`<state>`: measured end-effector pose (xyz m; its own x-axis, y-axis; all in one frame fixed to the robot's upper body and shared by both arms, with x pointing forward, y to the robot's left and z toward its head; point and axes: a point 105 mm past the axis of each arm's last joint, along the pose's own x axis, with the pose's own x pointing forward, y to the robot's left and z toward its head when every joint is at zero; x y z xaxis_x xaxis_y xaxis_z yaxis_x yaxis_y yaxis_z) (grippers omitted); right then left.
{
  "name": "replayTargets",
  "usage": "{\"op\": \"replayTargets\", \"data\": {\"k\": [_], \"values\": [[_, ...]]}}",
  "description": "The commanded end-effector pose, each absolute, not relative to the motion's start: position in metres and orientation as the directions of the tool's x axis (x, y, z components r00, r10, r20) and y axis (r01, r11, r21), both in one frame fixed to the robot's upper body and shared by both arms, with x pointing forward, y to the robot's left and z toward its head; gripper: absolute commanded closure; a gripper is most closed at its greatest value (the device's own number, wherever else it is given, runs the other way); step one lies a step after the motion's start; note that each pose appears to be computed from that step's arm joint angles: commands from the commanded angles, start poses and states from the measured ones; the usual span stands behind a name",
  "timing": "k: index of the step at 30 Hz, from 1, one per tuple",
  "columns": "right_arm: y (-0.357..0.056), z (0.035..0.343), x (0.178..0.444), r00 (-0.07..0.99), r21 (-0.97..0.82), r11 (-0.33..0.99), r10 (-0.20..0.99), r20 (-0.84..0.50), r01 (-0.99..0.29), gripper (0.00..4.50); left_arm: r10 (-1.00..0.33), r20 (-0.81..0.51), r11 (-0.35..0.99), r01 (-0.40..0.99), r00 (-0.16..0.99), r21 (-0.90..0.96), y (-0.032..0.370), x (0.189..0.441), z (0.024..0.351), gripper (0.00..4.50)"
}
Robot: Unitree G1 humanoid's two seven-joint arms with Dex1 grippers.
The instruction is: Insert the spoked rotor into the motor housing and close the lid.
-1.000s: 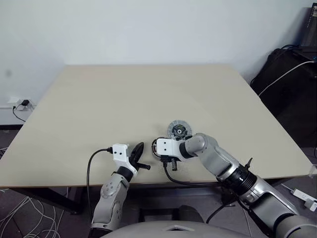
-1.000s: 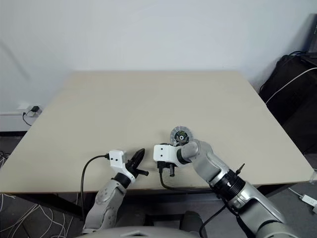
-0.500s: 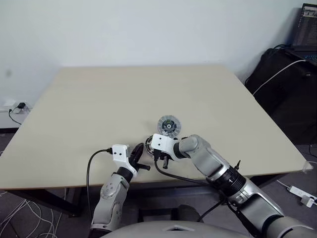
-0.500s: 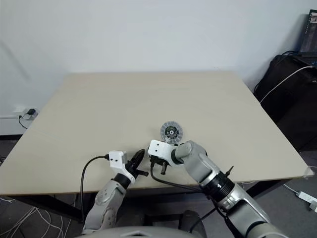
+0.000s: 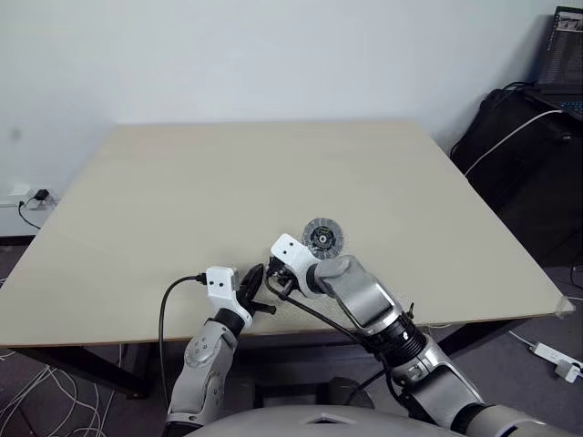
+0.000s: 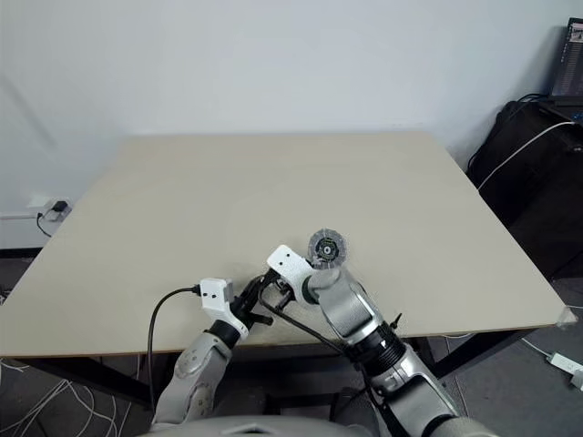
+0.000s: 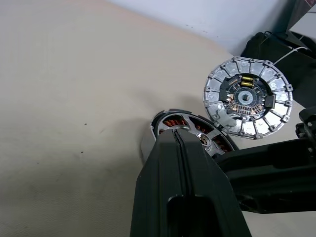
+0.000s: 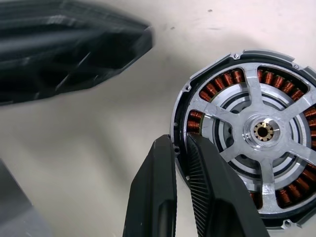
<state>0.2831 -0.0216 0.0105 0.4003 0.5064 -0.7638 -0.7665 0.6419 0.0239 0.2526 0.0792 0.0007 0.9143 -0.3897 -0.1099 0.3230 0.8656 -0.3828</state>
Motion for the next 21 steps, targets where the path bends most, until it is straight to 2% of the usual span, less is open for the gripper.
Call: {"op": "replayTargets", "data": {"k": [1, 8, 11, 16, 21], "values": [[-0.026, 0.016, 0.283, 0.411, 0.054, 0.693, 0.486, -0.771, -0.719, 4.39, -0.397, -0.054, 0.855, 0.348, 0.916, -0.384, 0.076, 0.256, 0.015, 4.50], [-0.014, 0.021, 0.260, 0.340, 0.162, 0.688, 0.531, -0.776, -0.707, 4.39, -0.403, -0.055, 0.852, 0.353, 0.913, -0.387, 0.075, 0.256, 0.015, 4.50], [-0.009, 0.028, 0.259, 0.347, 0.189, 0.700, 0.548, -0.761, -0.689, 4.39, -0.408, -0.056, 0.850, 0.357, 0.911, -0.388, 0.074, 0.255, 0.015, 4.50], [-0.007, 0.032, 0.268, 0.396, 0.183, 0.735, 0.537, -0.745, -0.653, 4.39, -0.415, -0.057, 0.847, 0.363, 0.908, -0.390, 0.073, 0.255, 0.014, 4.50], [-0.012, 0.028, 0.291, 0.490, 0.157, 0.811, 0.482, -0.726, -0.564, 4.39, -0.419, -0.058, 0.845, 0.365, 0.906, -0.390, 0.072, 0.254, 0.014, 4.50]]}}
